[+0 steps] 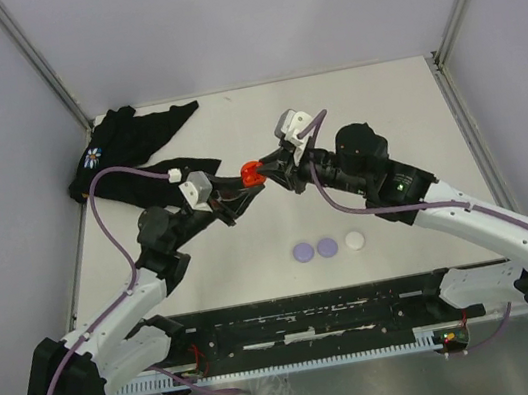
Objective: Insert the wireless bluetooth earbuds into the charging case
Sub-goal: Place the earbud in the charging case.
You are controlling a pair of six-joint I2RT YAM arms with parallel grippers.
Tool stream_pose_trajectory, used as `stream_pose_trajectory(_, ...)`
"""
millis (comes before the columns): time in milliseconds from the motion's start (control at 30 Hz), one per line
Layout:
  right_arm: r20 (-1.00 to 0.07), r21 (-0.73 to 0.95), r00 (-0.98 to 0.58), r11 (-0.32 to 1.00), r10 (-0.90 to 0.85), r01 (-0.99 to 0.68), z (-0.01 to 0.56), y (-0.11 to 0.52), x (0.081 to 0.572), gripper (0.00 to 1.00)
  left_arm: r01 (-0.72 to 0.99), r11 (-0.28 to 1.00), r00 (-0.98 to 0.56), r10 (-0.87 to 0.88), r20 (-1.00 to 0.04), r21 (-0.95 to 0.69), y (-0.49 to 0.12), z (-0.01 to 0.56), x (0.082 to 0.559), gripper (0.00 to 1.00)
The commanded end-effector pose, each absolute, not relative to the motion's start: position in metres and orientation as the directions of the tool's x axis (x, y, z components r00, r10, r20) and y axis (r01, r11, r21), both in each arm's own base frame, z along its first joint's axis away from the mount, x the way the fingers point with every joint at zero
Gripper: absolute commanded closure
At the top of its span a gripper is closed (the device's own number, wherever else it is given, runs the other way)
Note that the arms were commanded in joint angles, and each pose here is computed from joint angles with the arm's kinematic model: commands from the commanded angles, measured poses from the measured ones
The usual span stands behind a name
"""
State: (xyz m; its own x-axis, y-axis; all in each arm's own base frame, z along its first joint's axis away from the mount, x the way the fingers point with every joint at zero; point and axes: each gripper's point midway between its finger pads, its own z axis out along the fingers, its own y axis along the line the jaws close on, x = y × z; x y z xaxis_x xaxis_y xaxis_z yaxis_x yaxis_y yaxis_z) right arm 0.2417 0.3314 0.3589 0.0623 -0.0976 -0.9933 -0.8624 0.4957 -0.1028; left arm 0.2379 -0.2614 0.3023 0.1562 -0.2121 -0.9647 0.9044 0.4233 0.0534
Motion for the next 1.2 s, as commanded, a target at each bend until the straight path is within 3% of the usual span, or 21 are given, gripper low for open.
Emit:
stream_pose_trajectory(0, -0.990, -0.142, 0.130, 0.462, -0.057, -0.875, 0.374, 0.341, 0.236, 0.77, 0.913, 0.401, 0.201, -0.285, -0.937, 0.074, -0.263, 0.338, 0.233, 0.97)
stream_pose_trajectory(1167, -0.988, -0.150, 0.147, 0.495, -0.045, -0.856, 0.373, 0.333, 0.235, 0.80, 0.935, 0.353, 0.155, -0.328, -0.932, 0.032, -0.264, 0.346, 0.222, 0.97)
